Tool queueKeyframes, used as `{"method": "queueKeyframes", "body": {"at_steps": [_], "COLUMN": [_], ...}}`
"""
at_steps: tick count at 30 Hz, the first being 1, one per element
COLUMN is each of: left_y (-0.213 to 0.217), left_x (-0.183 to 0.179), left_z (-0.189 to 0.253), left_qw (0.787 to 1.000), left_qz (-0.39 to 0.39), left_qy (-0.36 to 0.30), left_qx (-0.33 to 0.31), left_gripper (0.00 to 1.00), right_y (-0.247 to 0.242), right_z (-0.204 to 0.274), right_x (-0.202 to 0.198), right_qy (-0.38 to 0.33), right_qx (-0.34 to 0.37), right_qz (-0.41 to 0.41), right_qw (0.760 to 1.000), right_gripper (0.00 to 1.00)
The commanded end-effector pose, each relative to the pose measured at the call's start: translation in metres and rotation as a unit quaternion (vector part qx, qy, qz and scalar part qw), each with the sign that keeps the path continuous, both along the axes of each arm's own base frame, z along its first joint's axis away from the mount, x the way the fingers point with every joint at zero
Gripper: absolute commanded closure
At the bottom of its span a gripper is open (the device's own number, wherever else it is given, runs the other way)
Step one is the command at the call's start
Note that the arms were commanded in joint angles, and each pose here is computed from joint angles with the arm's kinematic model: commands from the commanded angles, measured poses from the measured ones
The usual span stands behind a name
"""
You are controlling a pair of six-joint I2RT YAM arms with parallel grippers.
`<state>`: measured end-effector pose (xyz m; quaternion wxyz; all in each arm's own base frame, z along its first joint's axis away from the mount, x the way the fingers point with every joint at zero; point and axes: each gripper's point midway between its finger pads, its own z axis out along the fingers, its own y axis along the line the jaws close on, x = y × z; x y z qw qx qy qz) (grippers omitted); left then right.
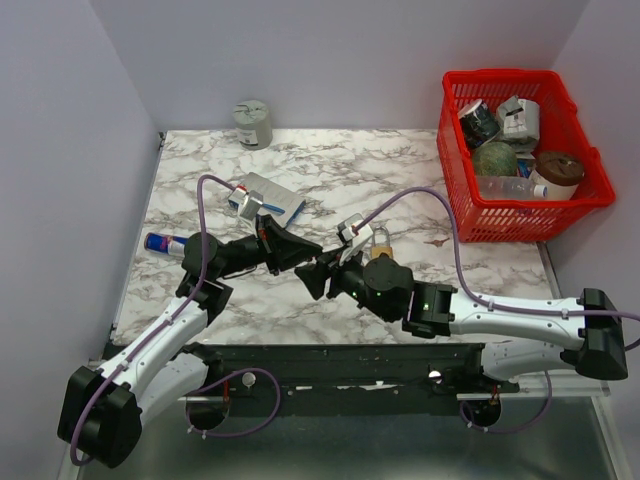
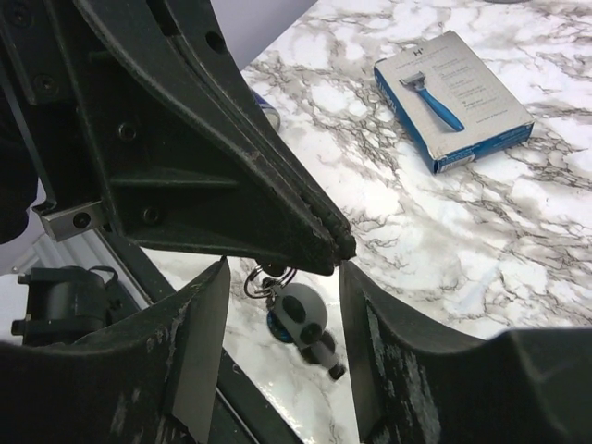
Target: Unlock with the key
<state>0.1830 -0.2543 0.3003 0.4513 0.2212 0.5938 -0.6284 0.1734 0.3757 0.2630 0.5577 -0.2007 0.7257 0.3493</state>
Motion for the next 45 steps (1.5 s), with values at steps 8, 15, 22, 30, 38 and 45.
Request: {"method": "queueKeyframes", "body": {"at_steps": [8, 15, 22, 30, 38, 45], "left_y": [0.001, 0.000, -0.003, -0.005, -0.005, -0.006], "left_x": [0.002, -0.003, -0.011, -0.017, -0.015, -0.016], "left_z": [0.007, 0.010, 0.012, 0.013, 0.012, 0.011], "left_qw": [1.000, 1.000, 0.999, 0.998, 0.998, 0.998], "left_qz": [0.009, -0.007, -0.038, -0.056, -0.051, -0.052], "left_qy": [-0.022, -0.030, -0.029, -0.029, -0.029, -0.029], "left_qx": [-0.006, -0.009, -0.016, -0.018, -0.016, -0.014], "left_gripper": [1.00, 1.00, 1.00, 1.00, 1.00, 1.00], "right_y": [-0.002, -0.008, -0.009, -0.015, -0.006, 0.002], "right_z": [0.013, 0.022, 0.032, 0.037, 0.030, 0.029], "right_x": [0.008, 0.001, -0.019, -0.020, -0.014, -0.014], "right_qy": [-0.005, -0.016, -0.052, -0.041, -0.017, -0.015], "right_qx": [0.010, 0.037, 0.057, 0.086, 0.066, 0.069], "right_qz": [-0.039, -0.019, 0.060, 0.082, 0.072, 0.079], "right_qw": [0.999, 0.999, 0.995, 0.992, 0.995, 0.994], "right_gripper": [0.38, 0.56, 0.63, 0.63, 0.55, 0.47]}}
